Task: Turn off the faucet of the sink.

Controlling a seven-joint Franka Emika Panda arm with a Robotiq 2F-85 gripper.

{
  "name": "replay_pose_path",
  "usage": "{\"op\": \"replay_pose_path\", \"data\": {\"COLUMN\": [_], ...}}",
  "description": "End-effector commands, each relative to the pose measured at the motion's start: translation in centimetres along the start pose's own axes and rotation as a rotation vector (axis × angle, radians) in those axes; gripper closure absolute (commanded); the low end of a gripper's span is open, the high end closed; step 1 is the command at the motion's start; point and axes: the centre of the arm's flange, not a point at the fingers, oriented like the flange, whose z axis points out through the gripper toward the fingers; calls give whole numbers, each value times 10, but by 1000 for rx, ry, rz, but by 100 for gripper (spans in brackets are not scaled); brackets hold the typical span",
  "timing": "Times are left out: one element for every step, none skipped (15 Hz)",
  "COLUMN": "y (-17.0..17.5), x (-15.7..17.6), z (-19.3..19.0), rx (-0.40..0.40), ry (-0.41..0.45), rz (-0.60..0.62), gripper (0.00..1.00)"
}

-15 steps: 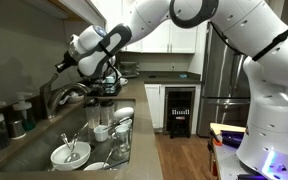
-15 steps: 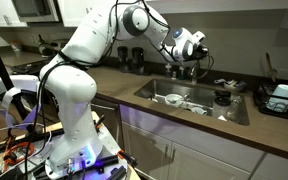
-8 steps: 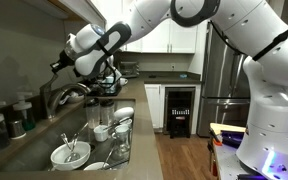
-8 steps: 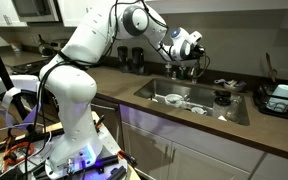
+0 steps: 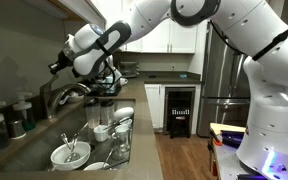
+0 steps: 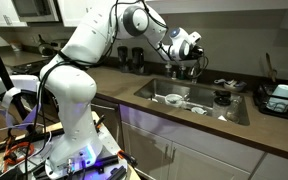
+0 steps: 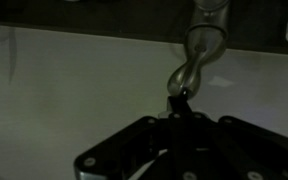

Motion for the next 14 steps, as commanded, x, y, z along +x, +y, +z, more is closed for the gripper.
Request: {"op": "replay_pose_path", "data": {"y": [3,2,2,2,2,3,3,4,6,7,9,12,16,20], "x": [-7,-7,-5,-4,-3,-2,-1,0,0,0,0,-1,-2,-4], "z": [-10,-10,-10,-11,-11,-11,-11,-11,-9,-9,-7,-6,-6,-5], "rx": [23,27,35,44,50,56,58,39,10,4,-19,-41,-54,-72], "ry": [-90,-106,-120,-134,-149,-160,-166,-151,-112,-105,-82,-64,-51,-44], "rz": [19,20,26,31,38,46,54,57,55,58,56,54,57,56], "gripper": [97,97,97,97,97,97,98,97,97,97,97,97,97,96]}}
